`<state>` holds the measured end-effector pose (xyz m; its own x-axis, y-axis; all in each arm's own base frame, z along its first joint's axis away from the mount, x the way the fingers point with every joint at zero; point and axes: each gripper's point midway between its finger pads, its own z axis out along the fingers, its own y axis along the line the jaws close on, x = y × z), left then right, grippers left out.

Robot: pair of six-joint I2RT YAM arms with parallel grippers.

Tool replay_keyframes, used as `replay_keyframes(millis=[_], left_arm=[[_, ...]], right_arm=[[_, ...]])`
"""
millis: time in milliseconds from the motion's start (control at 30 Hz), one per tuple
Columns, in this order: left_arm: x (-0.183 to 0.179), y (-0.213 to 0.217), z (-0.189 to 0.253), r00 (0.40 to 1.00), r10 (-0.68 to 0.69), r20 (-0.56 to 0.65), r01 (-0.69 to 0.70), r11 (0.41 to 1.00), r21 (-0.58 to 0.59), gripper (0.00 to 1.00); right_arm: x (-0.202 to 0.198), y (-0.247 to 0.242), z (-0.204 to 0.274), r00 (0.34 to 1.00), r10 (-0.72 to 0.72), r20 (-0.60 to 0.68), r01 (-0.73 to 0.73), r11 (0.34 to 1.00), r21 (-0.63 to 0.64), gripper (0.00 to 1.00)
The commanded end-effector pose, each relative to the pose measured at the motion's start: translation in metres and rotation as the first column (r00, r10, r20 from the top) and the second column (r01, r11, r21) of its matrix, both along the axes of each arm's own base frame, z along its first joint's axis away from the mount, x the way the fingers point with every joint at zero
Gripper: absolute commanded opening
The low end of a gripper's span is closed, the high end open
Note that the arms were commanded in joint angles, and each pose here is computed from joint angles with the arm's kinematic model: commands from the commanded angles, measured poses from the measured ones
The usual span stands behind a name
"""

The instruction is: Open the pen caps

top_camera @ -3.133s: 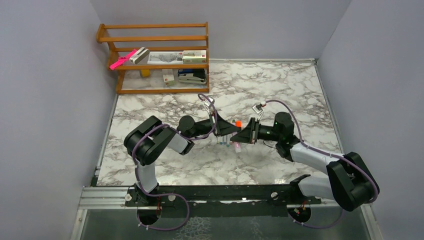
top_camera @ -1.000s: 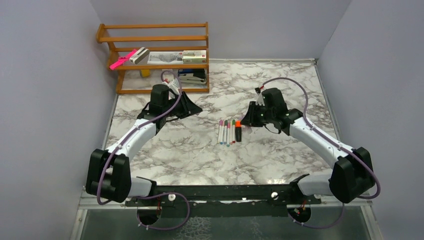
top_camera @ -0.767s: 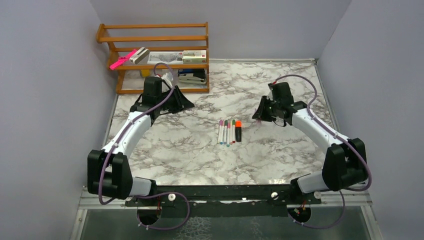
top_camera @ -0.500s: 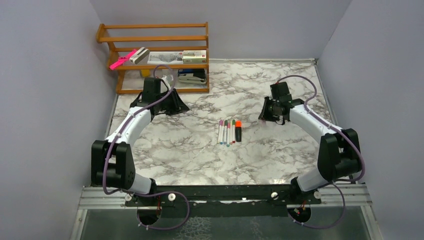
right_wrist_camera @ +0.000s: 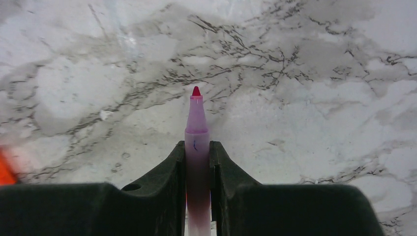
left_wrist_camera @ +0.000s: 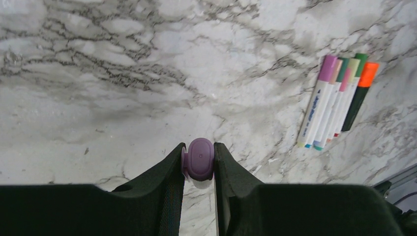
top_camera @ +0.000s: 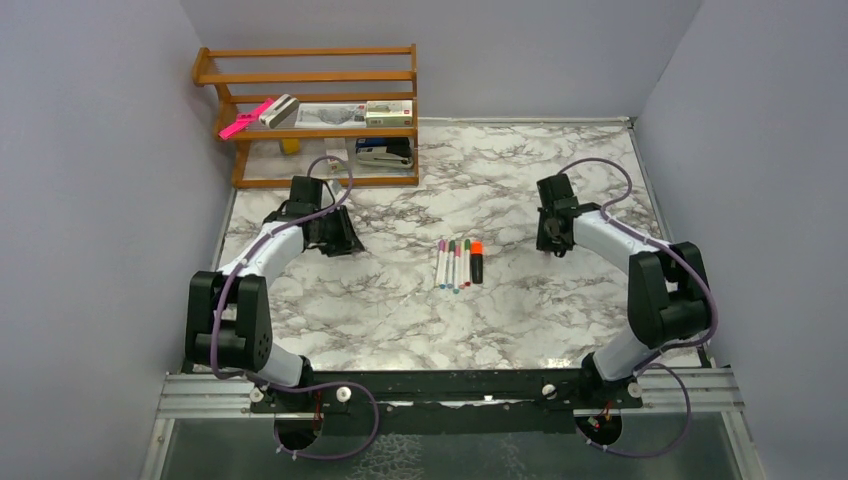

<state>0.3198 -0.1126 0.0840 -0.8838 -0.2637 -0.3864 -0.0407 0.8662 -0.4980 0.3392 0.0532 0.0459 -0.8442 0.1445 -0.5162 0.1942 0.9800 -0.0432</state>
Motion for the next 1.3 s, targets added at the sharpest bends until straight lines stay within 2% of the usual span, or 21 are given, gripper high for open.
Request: replay_keyframes(millis=[0,167,400,567,800,833,967,1133,1267], left_arm=[[-0.012,0.015,-0.021,0.999,0.014,-0.04,-0.011,0.997,0.08,0.11],[-0.008,0.025,-0.029,0.999,0.026,-0.045,-0.02,0.99,0.137,0.12],[0.003,0.036,-0.03,0.996,0.078,-0.033,-0.07,0.979,0.194,0.13],[0.027,0.034,-0.02,0.994,0.105,-0.009,-0.102,0.978,0.183,0.13],[0.036,0.045,-0.018,0.997,0.066,-0.041,-0.053,0.963,0.265,0.14],[0.035,0.046,-0.018,0.997,0.065,-0.044,-0.051,0.96,0.275,0.17],[0.028,0.05,-0.028,0.996,0.048,-0.071,-0.025,0.954,0.3,0.21],[0.022,0.054,-0.037,0.995,0.023,-0.094,0.009,0.945,0.326,0.28],[0.027,0.049,-0.037,0.996,0.011,-0.091,0.017,0.953,0.302,0.32]], right_arm=[[-0.004,-0.015,-0.023,0.999,-0.035,-0.035,0.032,0.998,-0.058,0.01],[-0.009,-0.015,-0.041,0.996,-0.047,-0.082,0.044,0.998,-0.038,0.01],[-0.009,-0.013,-0.039,0.995,-0.059,-0.074,0.058,0.998,-0.015,0.01],[-0.004,-0.015,-0.036,0.996,-0.076,-0.048,0.075,0.997,-0.011,0.01],[0.002,-0.018,-0.034,0.995,-0.088,-0.04,0.088,0.996,-0.003,0.01],[0.002,-0.017,-0.035,0.995,-0.088,-0.039,0.088,0.996,0.001,0.01],[-0.002,-0.017,-0.037,0.994,-0.094,-0.052,0.095,0.995,0.008,0.04],[-0.01,-0.02,-0.034,0.996,-0.084,-0.042,0.084,0.996,-0.005,0.18],[-0.014,-0.022,-0.035,0.996,-0.081,-0.045,0.081,0.997,-0.012,0.22]])
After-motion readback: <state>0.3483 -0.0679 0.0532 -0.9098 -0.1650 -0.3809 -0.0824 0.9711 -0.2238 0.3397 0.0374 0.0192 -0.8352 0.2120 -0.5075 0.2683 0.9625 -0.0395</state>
